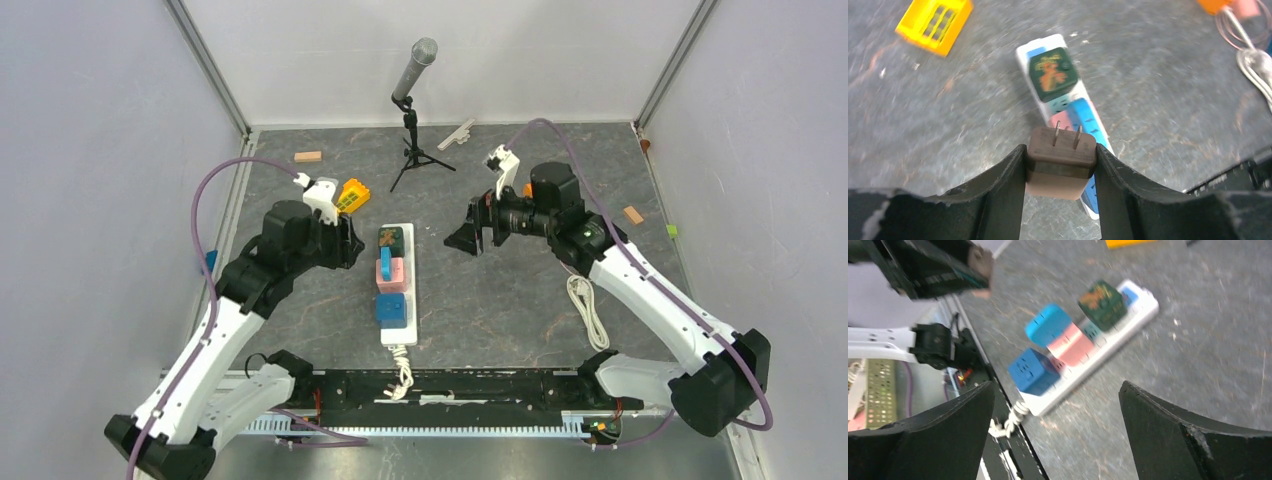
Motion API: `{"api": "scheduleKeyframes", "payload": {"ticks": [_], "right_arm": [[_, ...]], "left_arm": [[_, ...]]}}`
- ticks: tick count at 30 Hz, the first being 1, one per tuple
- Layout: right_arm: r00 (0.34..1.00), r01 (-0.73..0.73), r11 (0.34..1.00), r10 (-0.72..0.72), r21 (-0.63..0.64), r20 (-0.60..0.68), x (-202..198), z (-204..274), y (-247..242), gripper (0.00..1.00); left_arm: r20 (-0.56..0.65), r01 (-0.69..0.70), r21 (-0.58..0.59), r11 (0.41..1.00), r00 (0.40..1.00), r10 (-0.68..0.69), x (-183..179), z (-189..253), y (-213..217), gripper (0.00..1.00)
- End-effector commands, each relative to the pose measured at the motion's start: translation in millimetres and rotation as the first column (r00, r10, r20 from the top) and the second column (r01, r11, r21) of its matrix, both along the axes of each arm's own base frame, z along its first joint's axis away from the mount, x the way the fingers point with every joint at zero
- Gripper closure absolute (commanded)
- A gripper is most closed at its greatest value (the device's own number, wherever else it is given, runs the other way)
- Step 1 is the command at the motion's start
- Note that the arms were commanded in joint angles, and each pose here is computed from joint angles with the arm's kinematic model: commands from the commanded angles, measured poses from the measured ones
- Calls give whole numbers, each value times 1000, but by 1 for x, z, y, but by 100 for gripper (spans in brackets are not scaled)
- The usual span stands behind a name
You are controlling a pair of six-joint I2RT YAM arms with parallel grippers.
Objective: Insert the plug
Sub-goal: Pick up the plug from the center of the board.
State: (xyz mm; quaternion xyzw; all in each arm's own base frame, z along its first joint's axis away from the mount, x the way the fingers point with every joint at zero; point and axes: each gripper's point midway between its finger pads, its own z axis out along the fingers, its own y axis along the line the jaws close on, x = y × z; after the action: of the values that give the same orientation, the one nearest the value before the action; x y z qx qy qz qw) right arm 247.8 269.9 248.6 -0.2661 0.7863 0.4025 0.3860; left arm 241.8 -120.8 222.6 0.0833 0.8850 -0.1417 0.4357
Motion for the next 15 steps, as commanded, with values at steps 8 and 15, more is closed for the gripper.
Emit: {"api": "scheduleKeyframes", "payload": {"ticks": [8, 15], "right_arm": [[983, -182, 965, 185, 188, 0, -8, 73, 42, 1], [972, -213, 965, 225, 155, -66, -24, 57, 69, 1]], "left_arm": [[388, 602, 173, 779, 686, -616, -38, 55, -92, 98], [352, 625, 262, 735, 647, -676, -40, 50, -119, 98]]}}
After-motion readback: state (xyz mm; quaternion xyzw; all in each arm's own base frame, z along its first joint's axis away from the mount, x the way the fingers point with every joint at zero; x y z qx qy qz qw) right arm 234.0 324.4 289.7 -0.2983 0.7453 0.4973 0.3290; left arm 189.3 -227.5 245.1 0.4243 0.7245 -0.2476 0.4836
